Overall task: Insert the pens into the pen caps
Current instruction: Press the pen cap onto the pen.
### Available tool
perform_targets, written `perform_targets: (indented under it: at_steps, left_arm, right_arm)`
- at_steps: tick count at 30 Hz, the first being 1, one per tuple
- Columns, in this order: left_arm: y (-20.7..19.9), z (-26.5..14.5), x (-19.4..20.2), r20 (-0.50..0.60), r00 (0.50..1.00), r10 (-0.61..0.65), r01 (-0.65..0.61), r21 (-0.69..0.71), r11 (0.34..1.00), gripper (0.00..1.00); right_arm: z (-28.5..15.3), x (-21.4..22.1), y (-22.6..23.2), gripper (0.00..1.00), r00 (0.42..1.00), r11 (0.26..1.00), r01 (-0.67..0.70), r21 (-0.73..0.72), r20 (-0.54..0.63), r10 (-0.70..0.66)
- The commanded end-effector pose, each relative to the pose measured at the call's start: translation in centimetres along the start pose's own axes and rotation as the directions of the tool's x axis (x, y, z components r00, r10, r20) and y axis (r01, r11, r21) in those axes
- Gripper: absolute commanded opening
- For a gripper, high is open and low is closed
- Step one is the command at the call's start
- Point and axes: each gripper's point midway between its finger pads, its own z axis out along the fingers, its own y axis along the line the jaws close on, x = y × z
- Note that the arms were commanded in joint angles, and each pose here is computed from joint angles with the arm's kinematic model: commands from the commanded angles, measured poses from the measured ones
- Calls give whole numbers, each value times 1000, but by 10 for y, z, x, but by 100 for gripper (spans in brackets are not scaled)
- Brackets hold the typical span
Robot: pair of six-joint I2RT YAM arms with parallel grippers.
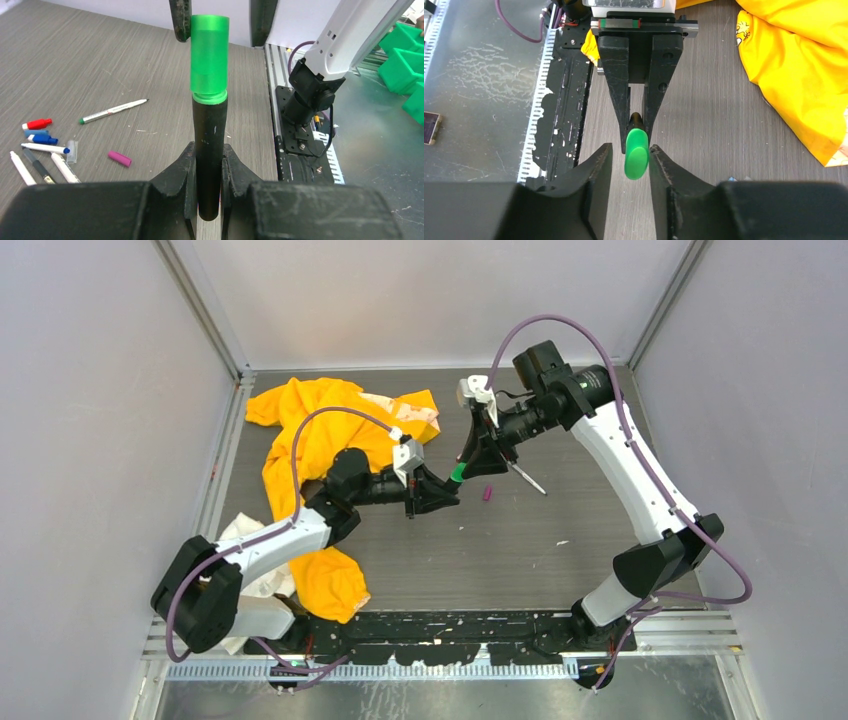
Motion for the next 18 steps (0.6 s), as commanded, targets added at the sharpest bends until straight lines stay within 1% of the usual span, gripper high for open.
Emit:
perform_targets:
  at_steps: [1,5,10,14,18]
  left_arm:
    - [-1,4,-26,58,996,61,-62,20,998,1]
    - [-1,5,-28,62,996,63,-65,23,998,1]
    - [-2,5,-29,64,996,63,-65,27,998,1]
    - [-2,4,-28,64,996,64,-66,27,997,1]
    - [-2,4,-28,66,996,64,-65,27,997,1]
  right_arm:
    - [1,-2,8,37,1000,1000,10,-25,9,-10]
    - [2,1,8,32,1000,1000,11,-28,-4,-12]
    - [4,5,7,32,1000,1000,7,-25,-21,-8]
    - [5,6,5,36,1000,1000,2,-24,-27,-3]
    - [5,6,6,35,1000,1000,1,-25,-30,-2]
